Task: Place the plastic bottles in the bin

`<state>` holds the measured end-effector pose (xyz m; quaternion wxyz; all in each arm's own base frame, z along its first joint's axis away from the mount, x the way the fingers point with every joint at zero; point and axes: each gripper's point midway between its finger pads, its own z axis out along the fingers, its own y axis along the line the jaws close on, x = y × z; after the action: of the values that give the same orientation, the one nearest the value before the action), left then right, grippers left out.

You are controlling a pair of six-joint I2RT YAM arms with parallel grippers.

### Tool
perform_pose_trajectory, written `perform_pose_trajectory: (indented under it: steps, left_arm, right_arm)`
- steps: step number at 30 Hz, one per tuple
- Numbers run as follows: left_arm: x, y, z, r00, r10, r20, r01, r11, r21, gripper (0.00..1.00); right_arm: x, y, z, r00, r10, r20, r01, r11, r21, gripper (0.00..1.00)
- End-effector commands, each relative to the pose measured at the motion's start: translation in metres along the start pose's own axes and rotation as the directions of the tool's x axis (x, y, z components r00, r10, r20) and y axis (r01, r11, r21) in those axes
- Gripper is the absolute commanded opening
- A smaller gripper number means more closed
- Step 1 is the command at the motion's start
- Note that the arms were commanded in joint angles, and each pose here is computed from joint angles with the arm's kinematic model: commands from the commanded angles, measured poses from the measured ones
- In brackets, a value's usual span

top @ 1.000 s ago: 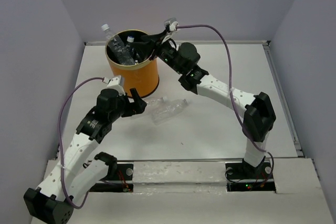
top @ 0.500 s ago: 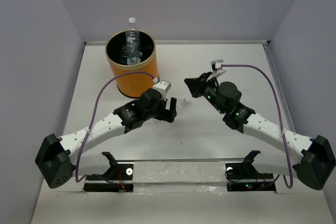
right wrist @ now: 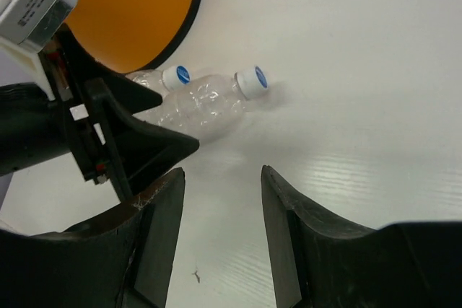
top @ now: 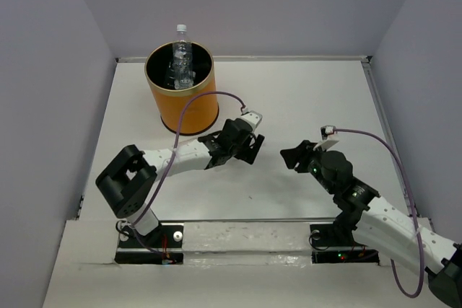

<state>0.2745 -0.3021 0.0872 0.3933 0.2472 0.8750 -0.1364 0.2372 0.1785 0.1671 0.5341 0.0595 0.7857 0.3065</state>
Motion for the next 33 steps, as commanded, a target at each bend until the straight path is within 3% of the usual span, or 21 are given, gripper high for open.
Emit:
perform_pose_trajectory:
  steps: [1,7,9,13,17,23,27,29,33]
  left_arm:
    - [-0.033,-0.001,0.013,0.997,0.043,0.071,-0.04,0.998,-0.039,0.96]
    - [-0.012,-0.004,0.037,0.998,0.059,-0.021,-0.06,0.997,-0.054,0.91]
    - [-0.002,-0.01,0.039,0.997,0.061,-0.046,-0.063,0.997,-0.044,0.88]
    - [0.012,-0.026,0.039,0.996,0.065,-0.063,-0.066,0.998,-0.012,0.83]
    - [0.013,-0.032,0.038,0.998,0.037,-0.042,-0.038,0.999,-0.018,0.7]
    - [-0.031,-0.037,-0.006,0.991,-0.066,0.117,0.063,0.998,0.026,0.6]
    - [-0.08,-0.02,-0.068,0.933,-0.171,0.315,0.164,0.985,0.047,0.5]
    - [-0.088,-0.011,-0.086,0.909,-0.212,0.357,0.209,0.977,0.049,0.44]
    - [-0.104,0.021,-0.132,0.831,-0.305,0.466,0.324,0.945,0.041,0.43]
  right_arm:
    - [0.002,-0.001,-0.008,0.999,0.04,0.0,-0.04,0.999,-0.013,0.52]
    - [0.008,-0.003,-0.015,0.999,0.034,-0.03,-0.035,0.999,-0.014,0.55]
    - [0.004,-0.002,-0.018,0.999,0.025,-0.024,-0.025,1.0,-0.017,0.65]
    - [-0.009,0.004,-0.021,1.0,-0.001,-0.011,0.001,1.0,-0.018,0.74]
    - [-0.023,0.013,-0.026,1.0,-0.01,0.009,0.011,0.999,-0.034,0.75]
    - [-0.047,0.021,-0.036,0.997,0.005,0.071,-0.003,0.999,-0.038,0.8]
    - [-0.053,0.026,-0.033,0.997,0.029,0.07,-0.026,0.999,-0.032,0.83]
    - [-0.054,0.03,-0.028,0.996,0.051,0.074,-0.048,0.998,-0.045,0.84]
    - [-0.035,0.048,-0.002,0.997,0.072,-0.015,-0.073,0.992,-0.1,0.85]
